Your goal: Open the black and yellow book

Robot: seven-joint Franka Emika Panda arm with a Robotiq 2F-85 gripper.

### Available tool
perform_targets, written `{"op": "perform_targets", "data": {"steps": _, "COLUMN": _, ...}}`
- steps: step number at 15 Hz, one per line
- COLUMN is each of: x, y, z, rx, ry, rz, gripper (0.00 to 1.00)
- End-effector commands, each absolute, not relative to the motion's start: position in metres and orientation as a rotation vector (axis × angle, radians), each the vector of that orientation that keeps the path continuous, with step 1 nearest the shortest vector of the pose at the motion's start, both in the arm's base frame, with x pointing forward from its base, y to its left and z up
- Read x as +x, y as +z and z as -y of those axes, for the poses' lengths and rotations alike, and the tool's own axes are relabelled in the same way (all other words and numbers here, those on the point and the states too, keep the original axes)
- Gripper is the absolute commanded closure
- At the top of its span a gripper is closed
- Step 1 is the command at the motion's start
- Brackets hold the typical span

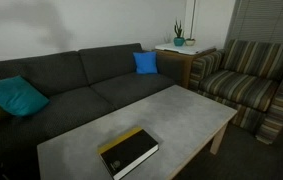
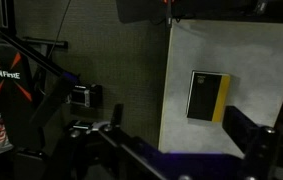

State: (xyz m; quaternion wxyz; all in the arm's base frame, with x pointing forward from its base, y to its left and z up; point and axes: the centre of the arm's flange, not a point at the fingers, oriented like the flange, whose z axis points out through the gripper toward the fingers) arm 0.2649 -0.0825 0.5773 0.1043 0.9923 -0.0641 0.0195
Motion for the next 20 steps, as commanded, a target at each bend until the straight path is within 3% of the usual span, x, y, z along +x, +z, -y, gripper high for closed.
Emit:
{"op": "perform_targets", "data": {"steps": 1, "x": 0.265, "y": 0.577, "z": 0.083, "rx": 2.926, "ry": 0.057, "rz": 0.189, "gripper": 0.0}}
{"op": "perform_targets", "data": {"steps": 11, "x": 0.282, "y": 0.555, "z": 0.088, "rx": 2.921, "ry": 0.079, "rz": 0.137, "gripper": 0.0}}
{"op": "perform_targets", "data": {"steps": 20, "x": 0.347, "y": 0.448, "z": 0.11, "rx": 3.008, "ry": 0.047, "rz": 0.073, "gripper": 0.0}}
